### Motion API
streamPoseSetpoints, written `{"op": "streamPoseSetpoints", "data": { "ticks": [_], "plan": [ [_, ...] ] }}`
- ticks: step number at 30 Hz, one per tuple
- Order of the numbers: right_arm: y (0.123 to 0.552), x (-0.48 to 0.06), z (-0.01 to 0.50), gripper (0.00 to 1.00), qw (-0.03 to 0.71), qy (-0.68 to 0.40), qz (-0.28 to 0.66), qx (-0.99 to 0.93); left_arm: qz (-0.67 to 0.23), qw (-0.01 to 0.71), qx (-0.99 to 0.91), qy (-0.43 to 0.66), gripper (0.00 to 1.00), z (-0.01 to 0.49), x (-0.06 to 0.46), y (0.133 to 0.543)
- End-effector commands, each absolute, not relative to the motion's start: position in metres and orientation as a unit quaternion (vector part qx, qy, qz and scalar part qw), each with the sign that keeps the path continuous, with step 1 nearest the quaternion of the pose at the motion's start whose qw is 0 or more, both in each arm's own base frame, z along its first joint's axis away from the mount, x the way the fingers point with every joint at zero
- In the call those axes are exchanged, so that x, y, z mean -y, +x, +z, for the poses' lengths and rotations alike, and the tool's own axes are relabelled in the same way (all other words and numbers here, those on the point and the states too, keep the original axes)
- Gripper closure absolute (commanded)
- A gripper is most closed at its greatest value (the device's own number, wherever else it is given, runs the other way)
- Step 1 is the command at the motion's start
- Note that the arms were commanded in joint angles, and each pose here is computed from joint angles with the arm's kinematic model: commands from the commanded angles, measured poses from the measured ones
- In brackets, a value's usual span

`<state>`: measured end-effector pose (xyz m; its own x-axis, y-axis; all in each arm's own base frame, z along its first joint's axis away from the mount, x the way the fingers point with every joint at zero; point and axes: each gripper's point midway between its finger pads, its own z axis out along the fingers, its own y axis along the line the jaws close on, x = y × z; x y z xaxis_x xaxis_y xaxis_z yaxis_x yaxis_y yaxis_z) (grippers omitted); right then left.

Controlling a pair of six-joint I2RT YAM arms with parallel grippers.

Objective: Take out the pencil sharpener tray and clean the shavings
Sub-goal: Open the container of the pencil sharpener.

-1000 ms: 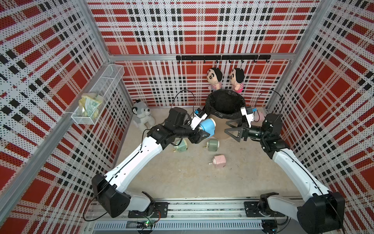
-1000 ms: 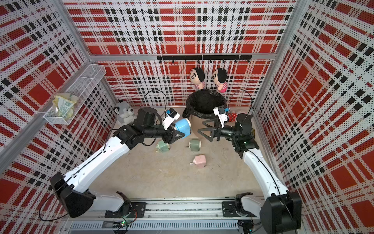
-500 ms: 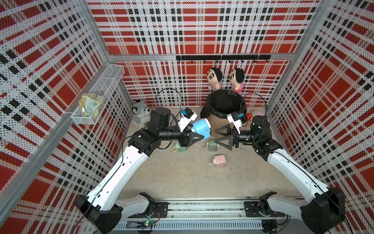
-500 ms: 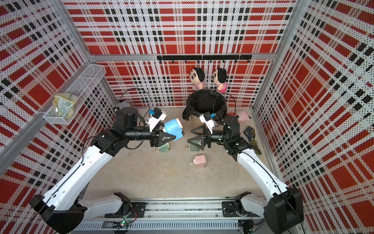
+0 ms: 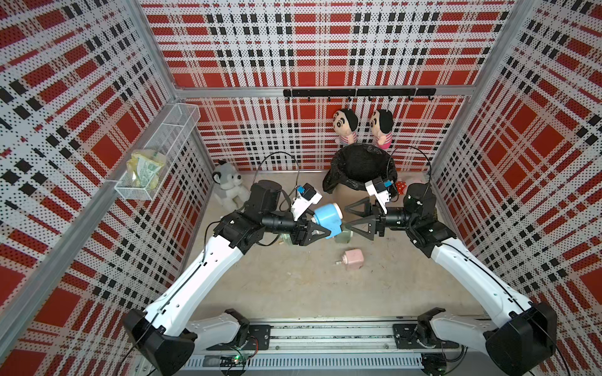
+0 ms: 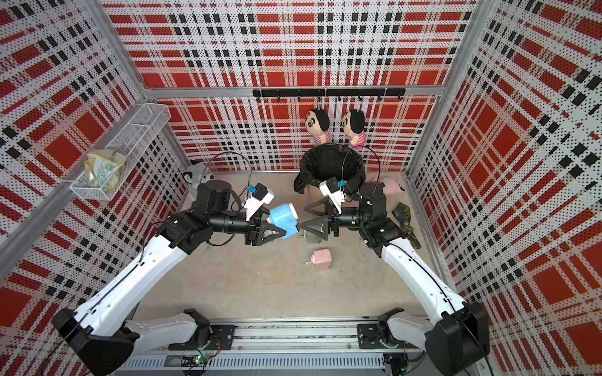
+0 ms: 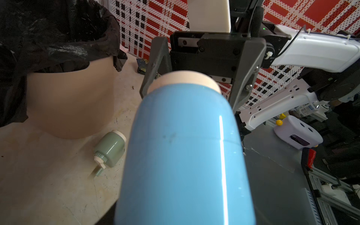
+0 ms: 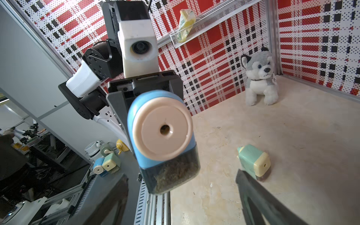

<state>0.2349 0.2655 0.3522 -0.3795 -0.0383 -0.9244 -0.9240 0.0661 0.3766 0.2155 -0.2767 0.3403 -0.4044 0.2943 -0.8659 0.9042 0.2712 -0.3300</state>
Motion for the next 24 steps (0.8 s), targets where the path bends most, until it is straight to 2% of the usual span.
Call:
{"op": "streamPoseSetpoints", "data": {
  "ticks": [1, 14, 21, 24],
  "plan": [
    [0.225, -0.271, 0.359, 0.12, 0.393, -0.415, 0.568, -0.592, -0.451, 0.36, -0.695, 0.43, 0.43, 0.351, 0.28, 0.211],
    [0.211, -0.286, 0.346, 0.22, 0.364, -0.435, 0.574, -0.591, -0.462, 0.362, -0.682, 0.436, 0.43, 0.357, 0.278, 0.208],
    [0.2, -0.283, 0.352, 0.4, 0.365, -0.441, 0.586, -0.573, -0.465, 0.361, -0.68, 0.436, 0.43, 0.357, 0.278, 0.208],
    [0.198, -0.283, 0.351, 0.41, 0.363, -0.442, 0.589, -0.571, -0.468, 0.361, -0.678, 0.438, 0.44, 0.358, 0.278, 0.207]
  ]
}}
